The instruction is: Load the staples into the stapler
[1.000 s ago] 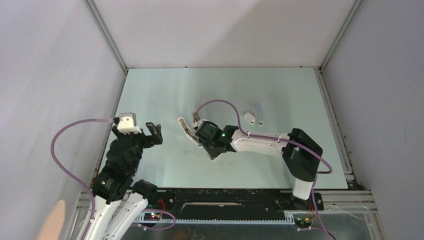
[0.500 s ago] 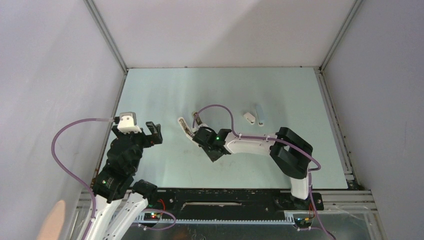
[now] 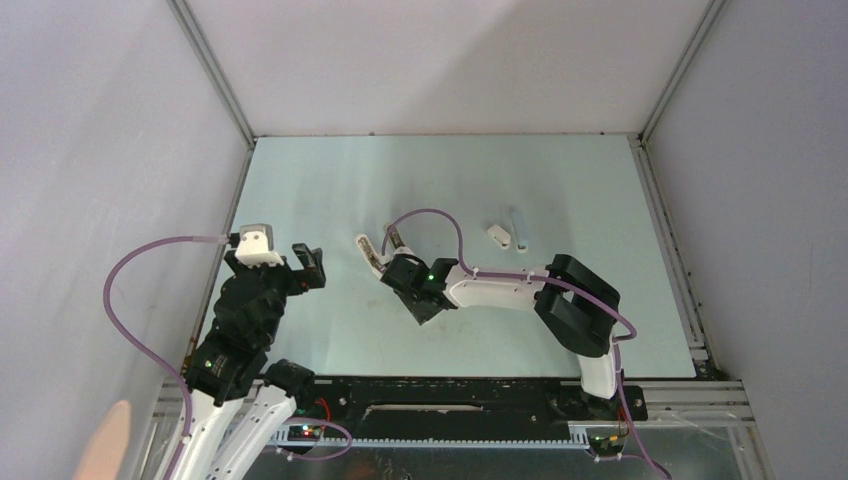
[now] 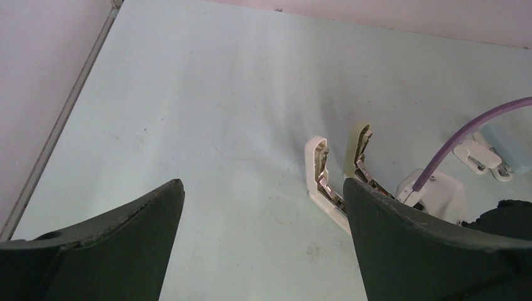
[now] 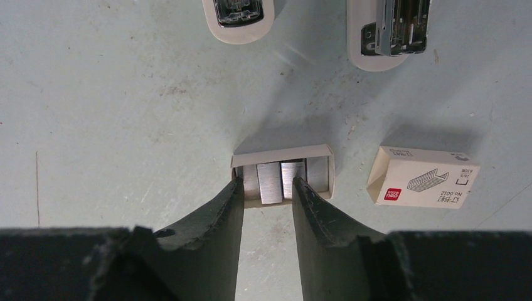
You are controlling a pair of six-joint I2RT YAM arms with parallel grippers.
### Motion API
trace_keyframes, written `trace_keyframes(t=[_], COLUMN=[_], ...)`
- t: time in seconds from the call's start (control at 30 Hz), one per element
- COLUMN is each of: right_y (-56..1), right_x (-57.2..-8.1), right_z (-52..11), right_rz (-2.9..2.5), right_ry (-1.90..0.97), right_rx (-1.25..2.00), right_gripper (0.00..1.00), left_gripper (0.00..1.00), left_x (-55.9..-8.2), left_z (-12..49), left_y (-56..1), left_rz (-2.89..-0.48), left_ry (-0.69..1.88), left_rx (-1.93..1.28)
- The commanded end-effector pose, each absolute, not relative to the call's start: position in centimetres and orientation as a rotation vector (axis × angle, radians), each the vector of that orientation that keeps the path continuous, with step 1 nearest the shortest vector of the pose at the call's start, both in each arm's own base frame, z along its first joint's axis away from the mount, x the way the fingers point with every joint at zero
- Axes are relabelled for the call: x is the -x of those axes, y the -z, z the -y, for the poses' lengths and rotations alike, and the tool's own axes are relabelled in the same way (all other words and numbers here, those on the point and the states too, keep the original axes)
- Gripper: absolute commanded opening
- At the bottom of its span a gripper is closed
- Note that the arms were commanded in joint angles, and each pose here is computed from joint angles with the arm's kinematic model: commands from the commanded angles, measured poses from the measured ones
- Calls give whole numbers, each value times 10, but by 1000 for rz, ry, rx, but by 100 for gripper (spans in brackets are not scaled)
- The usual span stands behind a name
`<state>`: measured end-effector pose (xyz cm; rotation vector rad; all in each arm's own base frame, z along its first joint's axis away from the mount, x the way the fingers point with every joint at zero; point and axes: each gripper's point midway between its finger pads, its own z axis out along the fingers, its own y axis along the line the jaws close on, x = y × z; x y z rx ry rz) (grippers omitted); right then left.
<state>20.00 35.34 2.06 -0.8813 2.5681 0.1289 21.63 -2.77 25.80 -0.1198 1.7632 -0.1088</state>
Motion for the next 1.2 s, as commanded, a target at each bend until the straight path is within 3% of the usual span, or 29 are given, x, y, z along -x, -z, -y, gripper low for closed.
trace_keyframes(t=[0.0, 0.33, 0.6, 0.9, 1.17], right_y=[-21, -22, -45, -44, -47], right_x=[-207, -214, -212, -197, -212], right_z=[-358, -350, -359, -373, -359], right_rz=[-2553, -2554, -2556, -2574, -2521], right_ry=[-107, -54, -216, -356, -180], right_rx=[859, 839, 827, 929, 856], right_gripper=[37, 25, 18, 18, 22], left_gripper=[100, 100, 100, 100, 100], left_x=[-221, -222, -222, -221, -221], left_z=[30, 31, 31, 32, 32], left_y=[-262, -260, -261, -261, -261], left_rz=[-1749, -1755, -1752, -1748, -1748], left_ry=[117, 119, 122, 132, 133], left_rx=[114, 110, 111, 104, 104])
